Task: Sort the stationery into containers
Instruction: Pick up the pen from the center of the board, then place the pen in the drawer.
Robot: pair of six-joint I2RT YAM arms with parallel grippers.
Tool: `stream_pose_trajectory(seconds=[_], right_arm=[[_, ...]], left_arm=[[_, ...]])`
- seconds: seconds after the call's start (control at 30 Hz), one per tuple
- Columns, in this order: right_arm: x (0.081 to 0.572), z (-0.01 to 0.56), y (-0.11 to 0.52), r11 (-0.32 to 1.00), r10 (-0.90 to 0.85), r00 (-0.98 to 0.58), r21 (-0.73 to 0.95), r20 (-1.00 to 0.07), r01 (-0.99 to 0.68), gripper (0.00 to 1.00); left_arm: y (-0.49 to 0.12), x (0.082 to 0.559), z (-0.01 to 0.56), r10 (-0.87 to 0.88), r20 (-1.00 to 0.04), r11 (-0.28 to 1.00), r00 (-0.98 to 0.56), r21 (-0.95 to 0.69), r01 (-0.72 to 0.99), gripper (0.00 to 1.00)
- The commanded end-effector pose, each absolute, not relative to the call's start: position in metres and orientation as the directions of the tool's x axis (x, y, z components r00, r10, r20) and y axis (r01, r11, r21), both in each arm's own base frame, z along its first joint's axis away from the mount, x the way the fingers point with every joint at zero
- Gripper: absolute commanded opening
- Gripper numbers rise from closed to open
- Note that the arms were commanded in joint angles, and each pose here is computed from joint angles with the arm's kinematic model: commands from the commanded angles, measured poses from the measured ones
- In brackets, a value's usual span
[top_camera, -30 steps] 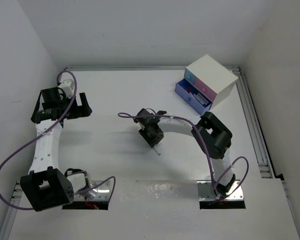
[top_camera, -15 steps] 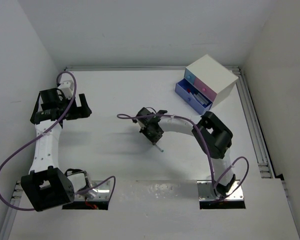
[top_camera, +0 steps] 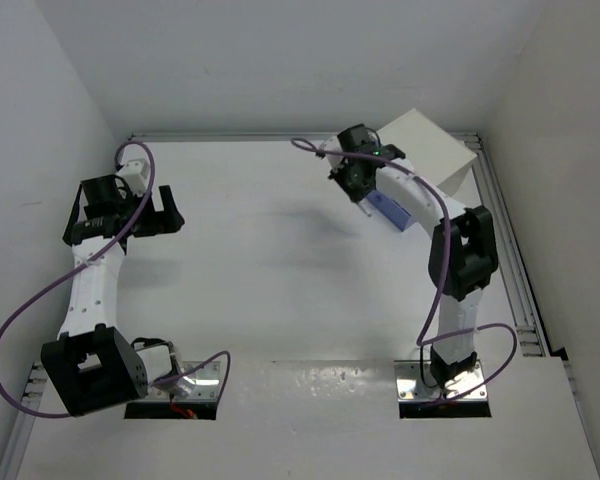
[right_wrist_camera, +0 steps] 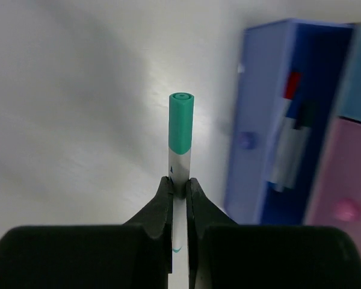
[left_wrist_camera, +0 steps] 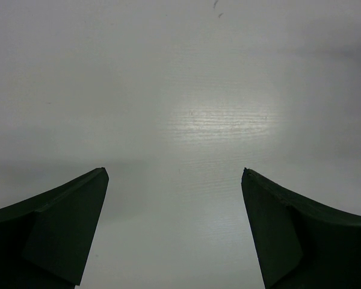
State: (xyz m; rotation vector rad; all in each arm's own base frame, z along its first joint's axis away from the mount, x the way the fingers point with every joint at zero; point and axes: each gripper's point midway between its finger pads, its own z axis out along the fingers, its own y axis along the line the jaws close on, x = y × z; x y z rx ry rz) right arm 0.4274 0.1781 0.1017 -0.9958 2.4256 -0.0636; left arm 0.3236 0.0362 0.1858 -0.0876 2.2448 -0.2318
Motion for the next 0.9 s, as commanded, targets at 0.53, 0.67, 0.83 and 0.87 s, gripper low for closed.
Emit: stream_pose_trajectory(seconds=[0.53, 0.67, 0.83, 0.87], right_arm=[[0.540, 0.116, 0.068, 0.656, -0.752, -0.538, -0.511, -0.382, -0.555, 0.00], [0.538, 0.104, 0.060, 0.656, -0.750, -0.557, -0.513, -0.357, -0.554, 0.20], [0.535, 0.111, 0.065, 0.670, -0.738, -0.558, -0.511, -0.378, -0.539, 0.52], [0.533, 0.114, 0.070, 0.675, -0.735, -0.552, -0.500, -0.394, -0.542, 0.52]], left_arm=[[0.030, 0.338, 0.193, -0.130, -0.793, 0.979, -0.596, -0.198, 0.050, 1.00], [0.031, 0.338, 0.192, -0.131, -0.793, 0.979, -0.595, -0.197, 0.047, 1.00], [0.029, 0.337, 0.191, -0.136, -0.788, 0.977, -0.600, -0.207, 0.051, 1.00], [0.028, 0.337, 0.192, -0.136, -0.790, 0.977, -0.598, -0.209, 0.054, 1.00]])
